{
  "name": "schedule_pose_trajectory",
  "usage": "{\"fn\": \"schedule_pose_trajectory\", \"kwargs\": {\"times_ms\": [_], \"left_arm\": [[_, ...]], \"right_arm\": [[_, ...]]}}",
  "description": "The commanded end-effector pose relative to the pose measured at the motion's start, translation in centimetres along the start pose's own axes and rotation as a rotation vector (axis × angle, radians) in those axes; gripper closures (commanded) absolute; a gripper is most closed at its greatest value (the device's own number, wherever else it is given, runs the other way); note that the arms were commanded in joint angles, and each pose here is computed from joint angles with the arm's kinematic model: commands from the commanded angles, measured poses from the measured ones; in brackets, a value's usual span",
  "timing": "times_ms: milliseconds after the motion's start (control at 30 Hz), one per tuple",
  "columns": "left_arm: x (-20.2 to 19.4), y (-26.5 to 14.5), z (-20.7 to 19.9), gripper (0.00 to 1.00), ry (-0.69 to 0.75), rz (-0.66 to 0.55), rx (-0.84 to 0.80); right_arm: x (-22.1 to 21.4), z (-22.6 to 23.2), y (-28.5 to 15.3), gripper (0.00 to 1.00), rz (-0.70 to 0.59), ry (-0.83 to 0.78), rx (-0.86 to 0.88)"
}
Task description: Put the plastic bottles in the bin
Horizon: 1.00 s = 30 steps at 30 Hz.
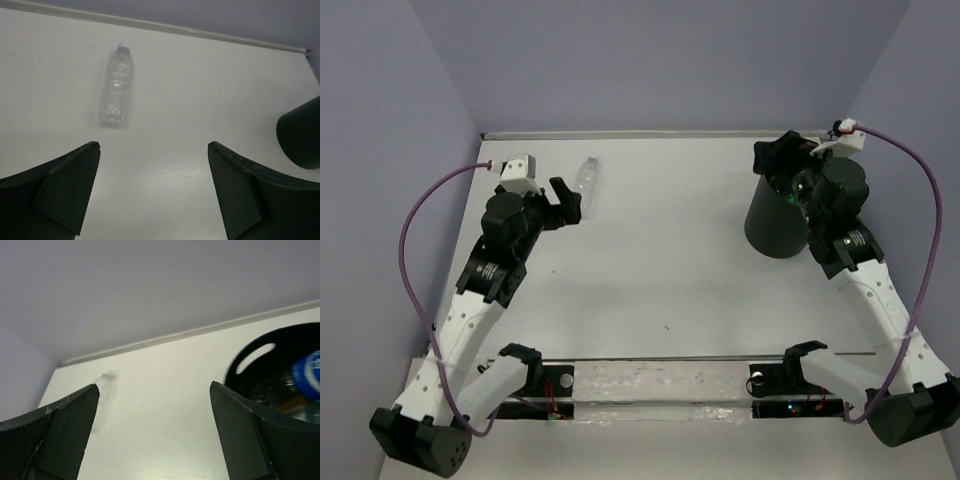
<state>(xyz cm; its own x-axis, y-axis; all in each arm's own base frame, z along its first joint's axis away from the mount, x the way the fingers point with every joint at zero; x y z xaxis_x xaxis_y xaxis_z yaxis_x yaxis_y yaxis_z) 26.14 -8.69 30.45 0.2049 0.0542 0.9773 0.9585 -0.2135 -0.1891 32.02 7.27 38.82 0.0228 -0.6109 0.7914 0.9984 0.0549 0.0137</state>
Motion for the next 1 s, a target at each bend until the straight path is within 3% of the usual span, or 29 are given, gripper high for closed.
{"fn": "schedule_pose_trajectory", "kwargs": {"times_ms": [0, 100, 300, 400, 433, 667, 800, 833, 867, 967], "left_arm": [[0.8, 5.0, 0.2, 0.01, 0.025, 0.075, 0.048], [1.2, 8.1, 0.3, 0.01, 0.047, 0.109, 0.074], [-3.1, 17.9, 3.2, 0.01, 0.129, 0.271, 0.150], [-3.7, 20.9, 3.7, 0.01, 0.189, 0.309, 0.153], [-6.7, 22.3, 4.0, 0.01, 0.210, 0.402, 0.144], [-12.6, 27.1, 4.5, 0.02, 0.254, 0.587, 0.115], [-16.2, 27.5, 5.2, 0.14, 0.263, 0.669, 0.136], [-16.8, 27.3, 5.4, 0.22, 0.263, 0.675, 0.144], [-16.5, 27.4, 5.4, 0.29, 0.259, 0.661, 0.147], [-15.7, 26.8, 5.2, 0.38, 0.241, 0.627, 0.148]], "right_arm": [[-5.1, 5.1, -1.9, 0.03, 0.227, 0.043, 0.268], [-9.8, 9.0, -4.1, 0.03, 0.346, 0.043, 0.406], [-19.5, 12.6, -6.8, 0.03, 0.511, 0.000, 0.483], [-22.0, 12.4, -7.8, 0.03, 0.543, -0.017, 0.487], [-22.6, 12.6, -8.4, 0.03, 0.562, -0.025, 0.499], [-24.0, 11.2, -8.9, 0.03, 0.576, -0.040, 0.473], [-23.5, 10.9, -8.9, 0.02, 0.550, -0.052, 0.468], [-23.3, 11.0, -8.8, 0.02, 0.542, -0.054, 0.467], [-23.3, 10.9, -8.8, 0.02, 0.541, -0.056, 0.466], [-22.8, 10.8, -8.4, 0.02, 0.508, -0.059, 0.440]]}}
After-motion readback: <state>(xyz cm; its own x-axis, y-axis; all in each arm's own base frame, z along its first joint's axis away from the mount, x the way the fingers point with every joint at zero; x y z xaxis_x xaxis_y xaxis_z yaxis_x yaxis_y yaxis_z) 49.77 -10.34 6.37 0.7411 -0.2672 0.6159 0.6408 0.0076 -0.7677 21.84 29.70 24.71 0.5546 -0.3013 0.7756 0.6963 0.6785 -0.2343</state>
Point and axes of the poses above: each gripper's point midway between its finger pads, its own y axis out along the fingers, its own z axis along the line the jaws close on, x = y × z, the point moved 4 cm from there along -y, back along the fingers, and after that the axes turned 13 degrees about y, right-handed, at the moved point
